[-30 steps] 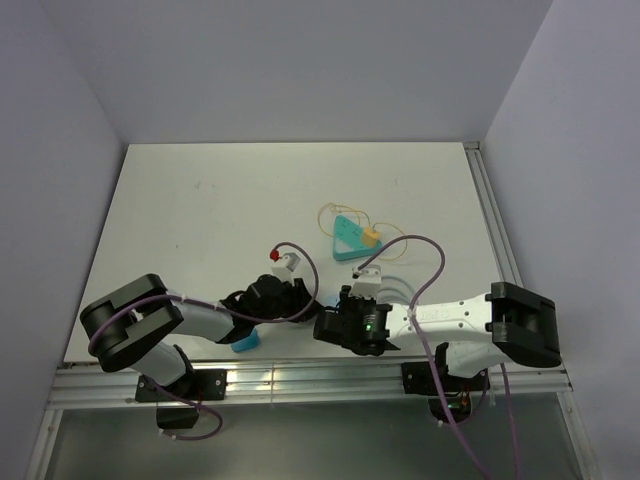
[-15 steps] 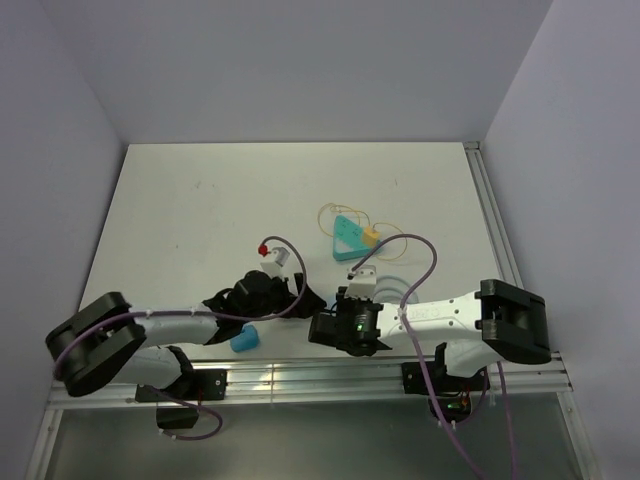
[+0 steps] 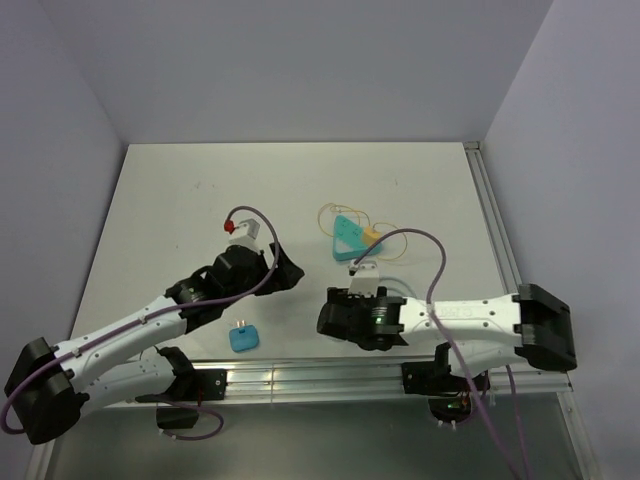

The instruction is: Insert the plug

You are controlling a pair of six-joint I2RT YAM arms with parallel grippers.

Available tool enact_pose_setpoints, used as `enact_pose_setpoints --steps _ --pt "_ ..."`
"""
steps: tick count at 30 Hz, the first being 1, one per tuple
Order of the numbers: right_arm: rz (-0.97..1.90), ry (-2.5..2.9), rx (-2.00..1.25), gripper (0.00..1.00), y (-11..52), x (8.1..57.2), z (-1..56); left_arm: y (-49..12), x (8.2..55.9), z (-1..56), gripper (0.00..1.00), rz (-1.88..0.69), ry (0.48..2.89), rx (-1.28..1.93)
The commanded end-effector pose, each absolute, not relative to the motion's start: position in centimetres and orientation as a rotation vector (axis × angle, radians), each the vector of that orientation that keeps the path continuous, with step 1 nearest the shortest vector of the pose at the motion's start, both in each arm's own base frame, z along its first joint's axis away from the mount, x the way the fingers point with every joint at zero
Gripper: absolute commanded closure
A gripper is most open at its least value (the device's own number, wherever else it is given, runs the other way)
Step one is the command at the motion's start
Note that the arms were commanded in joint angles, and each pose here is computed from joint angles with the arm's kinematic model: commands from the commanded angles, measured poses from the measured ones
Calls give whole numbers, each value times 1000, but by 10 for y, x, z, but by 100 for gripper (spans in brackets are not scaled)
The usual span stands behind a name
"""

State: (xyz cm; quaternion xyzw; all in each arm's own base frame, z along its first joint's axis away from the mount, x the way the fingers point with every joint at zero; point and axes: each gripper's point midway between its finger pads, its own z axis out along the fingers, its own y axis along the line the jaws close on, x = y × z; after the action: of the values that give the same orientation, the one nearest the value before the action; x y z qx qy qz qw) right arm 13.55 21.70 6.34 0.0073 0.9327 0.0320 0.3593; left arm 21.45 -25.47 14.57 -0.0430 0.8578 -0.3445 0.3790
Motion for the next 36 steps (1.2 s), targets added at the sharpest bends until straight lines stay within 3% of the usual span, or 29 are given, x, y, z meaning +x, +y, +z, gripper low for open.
enact_pose_setpoints --steps 1,7,11,36 --pt "197 2349 51 12 214 142 108 -203 200 123 0 -603 2379 -285" --pt "331 2274 70 12 186 145 155 -145 154 88 1 -262 2610 -514" --pt "431 2220 75 12 178 146 171 -127 146 84 0 -146 2631 -557" --pt "584 2228 60 15 180 135 151 -141 124 21 0 -9 2783 -506"
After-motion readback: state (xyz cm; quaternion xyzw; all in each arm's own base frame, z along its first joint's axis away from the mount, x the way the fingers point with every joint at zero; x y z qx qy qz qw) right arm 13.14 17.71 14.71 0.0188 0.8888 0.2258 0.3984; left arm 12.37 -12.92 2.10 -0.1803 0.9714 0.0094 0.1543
